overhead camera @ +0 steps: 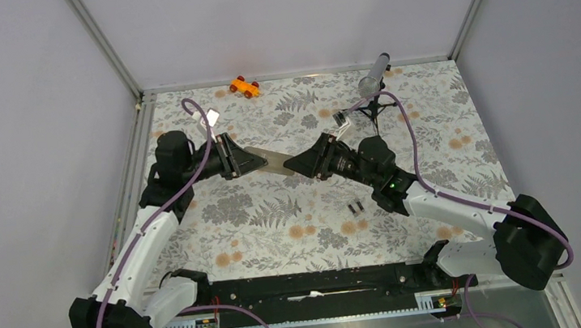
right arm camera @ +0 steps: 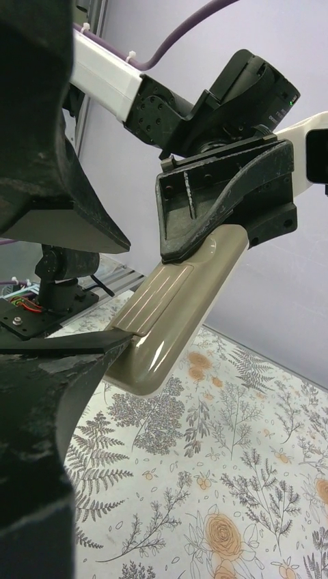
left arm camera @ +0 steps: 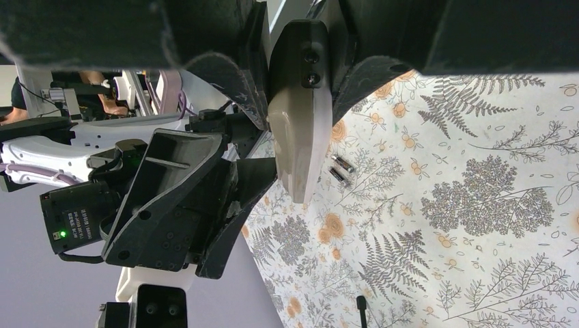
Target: Load the batteries into the remote control
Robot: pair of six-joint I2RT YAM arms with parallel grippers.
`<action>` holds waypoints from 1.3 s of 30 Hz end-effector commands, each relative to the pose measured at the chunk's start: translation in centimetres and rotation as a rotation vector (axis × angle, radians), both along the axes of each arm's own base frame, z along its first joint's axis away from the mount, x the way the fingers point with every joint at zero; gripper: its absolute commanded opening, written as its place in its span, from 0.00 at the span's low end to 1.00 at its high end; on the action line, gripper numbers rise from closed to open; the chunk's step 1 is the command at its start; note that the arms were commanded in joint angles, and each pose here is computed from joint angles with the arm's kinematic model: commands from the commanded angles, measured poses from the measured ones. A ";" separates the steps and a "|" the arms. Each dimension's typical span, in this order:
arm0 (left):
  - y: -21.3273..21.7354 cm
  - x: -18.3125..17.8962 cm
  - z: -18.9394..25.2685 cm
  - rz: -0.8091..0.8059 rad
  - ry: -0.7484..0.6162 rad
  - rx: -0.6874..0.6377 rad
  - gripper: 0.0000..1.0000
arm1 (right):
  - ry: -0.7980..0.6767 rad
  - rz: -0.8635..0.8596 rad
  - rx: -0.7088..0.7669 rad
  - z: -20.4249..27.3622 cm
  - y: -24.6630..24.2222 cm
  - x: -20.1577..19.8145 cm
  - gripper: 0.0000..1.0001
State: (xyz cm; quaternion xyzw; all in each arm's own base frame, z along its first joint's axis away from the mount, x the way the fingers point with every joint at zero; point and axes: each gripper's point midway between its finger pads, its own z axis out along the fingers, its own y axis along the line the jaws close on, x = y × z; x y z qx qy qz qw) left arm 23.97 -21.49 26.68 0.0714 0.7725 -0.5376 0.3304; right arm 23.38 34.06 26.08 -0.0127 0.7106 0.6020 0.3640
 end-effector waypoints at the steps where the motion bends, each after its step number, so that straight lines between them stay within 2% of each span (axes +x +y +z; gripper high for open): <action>1: -0.9 -0.2 0.8 -0.037 -0.026 0.002 0.00 | -0.173 0.140 0.182 6.8 1.3 -3.4 0.52; 14: -0.6 0.8 0.2 0.015 -0.022 0.033 0.00 | -0.154 0.122 0.167 6.5 1.1 -2.8 0.53; 21: 0.5 2.9 -0.8 0.128 0.000 0.064 0.00 | 0.029 -0.050 -0.115 -1.3 0.3 0.6 0.53; 27: 0.9 4.4 -4.1 0.179 0.059 0.123 0.00 | 0.130 -0.168 -0.312 -7.1 -1.4 2.2 0.53; 35: 2.4 5.0 -10.4 0.228 0.110 0.262 0.00 | 0.127 -0.245 -0.439 -10.6 -3.8 2.5 0.55; 39: 3.1 5.4 -11.5 0.269 0.123 0.305 0.00 | 0.149 -0.237 -0.496 -13.4 -4.4 2.0 0.56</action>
